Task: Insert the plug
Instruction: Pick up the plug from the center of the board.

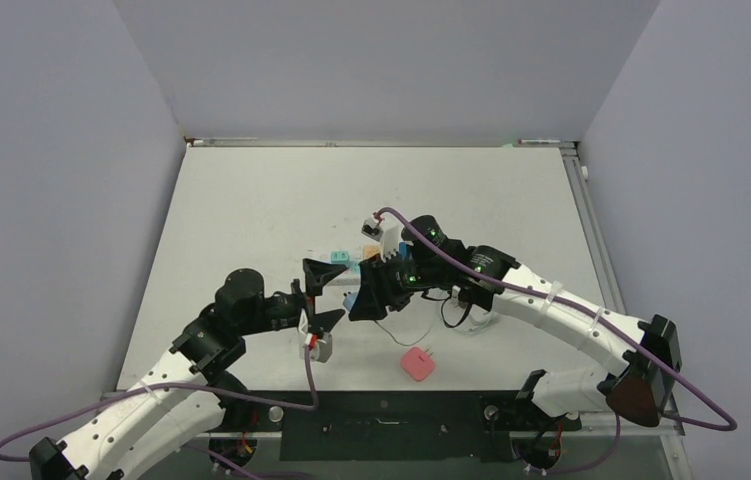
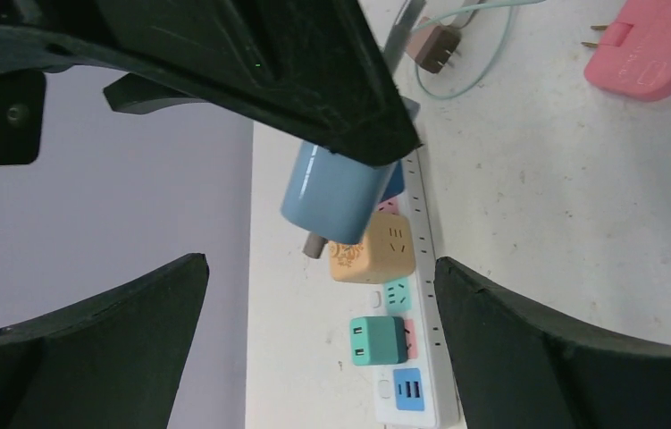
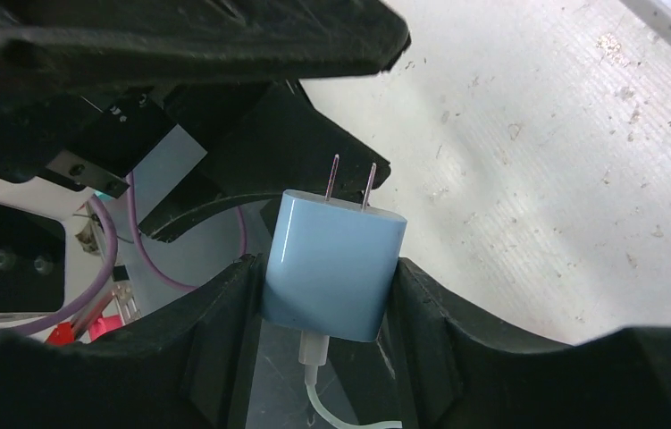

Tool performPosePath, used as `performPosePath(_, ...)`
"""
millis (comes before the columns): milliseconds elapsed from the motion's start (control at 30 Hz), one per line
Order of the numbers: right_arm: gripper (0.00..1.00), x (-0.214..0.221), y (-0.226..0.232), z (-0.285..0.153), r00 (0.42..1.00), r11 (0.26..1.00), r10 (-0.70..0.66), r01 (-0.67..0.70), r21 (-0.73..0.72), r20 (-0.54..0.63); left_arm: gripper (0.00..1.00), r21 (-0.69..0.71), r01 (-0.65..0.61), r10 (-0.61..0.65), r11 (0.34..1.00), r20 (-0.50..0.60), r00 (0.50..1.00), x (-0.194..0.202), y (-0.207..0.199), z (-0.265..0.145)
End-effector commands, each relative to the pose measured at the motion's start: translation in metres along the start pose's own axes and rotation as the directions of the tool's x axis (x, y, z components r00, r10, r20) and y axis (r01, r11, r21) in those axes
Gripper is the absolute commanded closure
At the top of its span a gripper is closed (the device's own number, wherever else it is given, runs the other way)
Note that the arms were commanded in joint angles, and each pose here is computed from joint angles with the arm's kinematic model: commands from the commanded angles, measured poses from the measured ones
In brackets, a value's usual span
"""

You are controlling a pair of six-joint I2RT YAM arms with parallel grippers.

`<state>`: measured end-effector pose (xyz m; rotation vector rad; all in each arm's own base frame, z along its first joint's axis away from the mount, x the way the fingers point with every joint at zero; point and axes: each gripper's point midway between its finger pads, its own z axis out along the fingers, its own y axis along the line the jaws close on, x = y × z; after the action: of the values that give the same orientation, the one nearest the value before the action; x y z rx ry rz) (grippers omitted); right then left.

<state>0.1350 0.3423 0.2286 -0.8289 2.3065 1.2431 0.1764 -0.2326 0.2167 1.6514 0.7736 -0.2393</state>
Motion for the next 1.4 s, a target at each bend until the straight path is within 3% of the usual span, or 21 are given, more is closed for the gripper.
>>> performPosePath(0,0.70,-0.004,0.014,-0.003,0.999,0.998,-0.034,0.034,-0.058,0.001,0.04,-0.115,-0.038,0.042,0.993,0.029,0.999,-0.016,0.035,-0.003)
performPosePath(100,0.70,-0.003,0.013,0.001,1.000,0.998,-0.028,0.027,-0.060,-0.010,0.01,-0.077,-0.026,0.033,0.997,0.089,0.995,-0.029,0.026,-0.002)
performPosePath(267,0.68,-0.006,0.017,0.004,1.000,0.996,-0.029,0.028,-0.090,-0.007,0.27,0.031,-0.073,0.068,0.997,0.141,0.988,-0.046,0.006,0.008)
performPosePath(400,0.68,-0.005,0.018,0.003,0.999,0.995,-0.030,0.028,-0.095,-0.013,0.53,0.057,-0.107,0.098,0.993,0.141,0.985,-0.047,0.002,0.014)
performPosePath(533,0.66,-0.006,0.021,-0.001,0.999,0.994,-0.036,0.036,-0.104,-0.004,0.90,0.081,-0.080,0.071,0.994,0.107,0.992,-0.041,0.003,0.018)
performPosePath(600,0.56,-0.007,0.022,-0.005,0.999,0.994,-0.044,0.045,-0.101,0.004,1.00,0.080,-0.056,0.048,0.995,0.096,0.994,-0.039,0.004,0.019)
performPosePath(700,0.14,-0.018,0.013,-0.012,0.997,0.997,-0.072,0.073,-0.027,0.037,1.00,0.052,0.022,-0.027,0.998,0.096,0.995,-0.042,0.011,0.021)
performPosePath(800,0.02,-0.053,-0.008,-0.038,0.979,0.987,-0.126,0.109,0.115,0.161,1.00,0.013,0.206,-0.206,0.978,0.073,0.976,-0.042,0.022,0.023)
performPosePath(833,0.02,-0.070,-0.009,-0.053,0.961,0.981,-0.156,0.123,0.152,0.228,1.00,0.012,0.283,-0.284,0.959,0.059,0.957,-0.041,0.023,0.025)
performPosePath(900,0.09,-0.099,-0.010,-0.079,0.914,0.963,-0.221,0.149,0.225,0.340,1.00,-0.024,0.456,-0.455,0.890,0.033,0.890,-0.038,0.029,0.029)
performPosePath(1000,0.10,-0.123,0.002,-0.116,0.843,0.942,-0.288,0.164,0.294,0.454,1.00,-0.085,0.660,-0.662,0.746,0.016,0.750,-0.032,0.040,0.032)
performPosePath(1100,0.10,-0.118,0.010,-0.126,0.836,0.948,-0.280,0.164,0.273,0.471,1.00,-0.160,0.828,-0.835,0.537,0.043,0.549,-0.016,0.056,0.033)
performPosePath(1167,0.09,-0.104,0.013,-0.119,0.848,0.961,-0.258,0.175,0.215,0.463,1.00,-0.218,0.905,-0.918,0.365,0.081,0.389,0.003,0.077,0.032)
performPosePath(1267,0.06,-0.084,0.030,-0.113,0.843,0.969,-0.243,0.234,0.080,0.479,1.00,-0.147,0.975,-0.968,0.167,0.165,0.191,0.004,0.113,0.035)
performPosePath(1367,0.05,-0.064,0.052,-0.113,0.830,0.943,-0.256,0.327,-0.061,0.495,1.00,0.030,0.989,-0.967,0.144,0.215,0.134,-0.027,0.141,0.039)
